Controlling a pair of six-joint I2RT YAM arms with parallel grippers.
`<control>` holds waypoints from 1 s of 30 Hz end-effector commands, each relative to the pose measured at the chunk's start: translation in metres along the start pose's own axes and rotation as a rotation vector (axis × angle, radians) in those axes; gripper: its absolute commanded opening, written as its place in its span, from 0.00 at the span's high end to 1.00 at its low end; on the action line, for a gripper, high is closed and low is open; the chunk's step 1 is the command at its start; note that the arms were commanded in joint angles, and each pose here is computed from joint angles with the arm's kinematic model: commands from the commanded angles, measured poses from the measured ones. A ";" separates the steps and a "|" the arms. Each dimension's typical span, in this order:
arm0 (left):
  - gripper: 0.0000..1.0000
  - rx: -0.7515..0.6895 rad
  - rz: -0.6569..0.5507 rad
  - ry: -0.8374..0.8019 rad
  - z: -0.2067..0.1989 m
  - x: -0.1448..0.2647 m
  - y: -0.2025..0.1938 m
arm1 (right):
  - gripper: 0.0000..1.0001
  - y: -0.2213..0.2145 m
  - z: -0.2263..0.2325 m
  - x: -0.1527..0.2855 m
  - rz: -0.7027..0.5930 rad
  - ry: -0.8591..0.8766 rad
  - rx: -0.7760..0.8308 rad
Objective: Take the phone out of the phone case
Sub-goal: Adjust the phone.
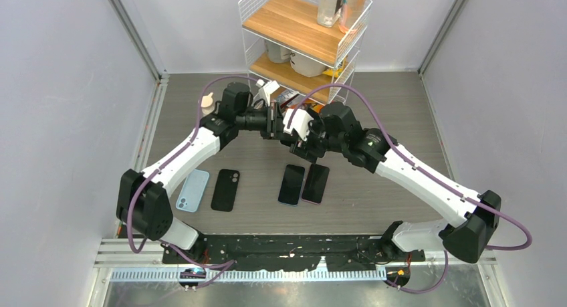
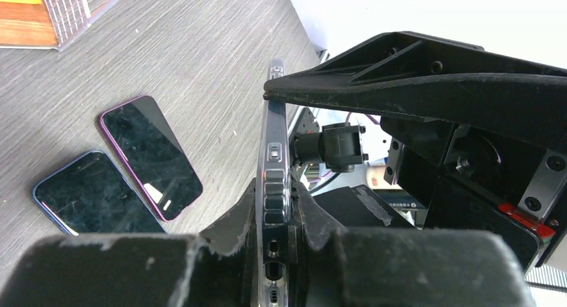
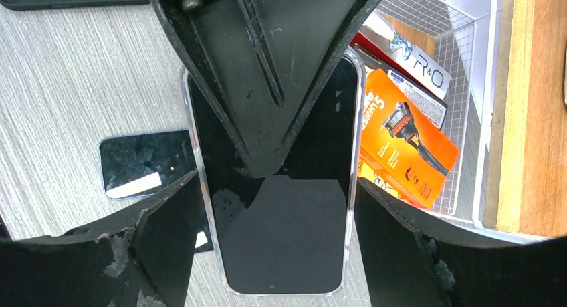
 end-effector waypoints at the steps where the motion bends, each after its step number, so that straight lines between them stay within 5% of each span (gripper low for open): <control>1: 1.00 -0.089 -0.018 -0.097 -0.021 0.005 0.003 | 0.92 0.042 -0.017 0.021 -0.175 -0.102 -0.012; 3: 1.00 -0.118 -0.026 -0.109 -0.024 0.008 0.002 | 0.83 0.041 -0.017 0.023 -0.175 -0.104 -0.022; 11: 1.00 -0.279 -0.030 -0.129 -0.044 0.028 0.000 | 0.11 0.038 -0.006 0.030 -0.164 -0.029 -0.043; 13: 1.00 -0.324 -0.027 -0.132 -0.048 0.033 0.000 | 0.03 0.036 -0.002 0.032 -0.153 -0.002 -0.045; 21: 1.00 -0.477 -0.033 -0.119 -0.049 0.056 -0.006 | 0.05 0.036 0.012 0.057 -0.200 0.079 -0.012; 30: 1.00 -0.849 -0.059 -0.148 -0.065 0.089 -0.034 | 0.05 0.033 0.028 0.065 -0.235 0.205 0.030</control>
Point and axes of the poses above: each gripper's point midway between its finger pads, its own x axis back along the fingers, its own z axis along the line the jaws close on, y = z × x, the point moved 6 cm from there along x, back along the fingers, and after that the axes turned 6 degrees about -x, right-handed, at the moved point
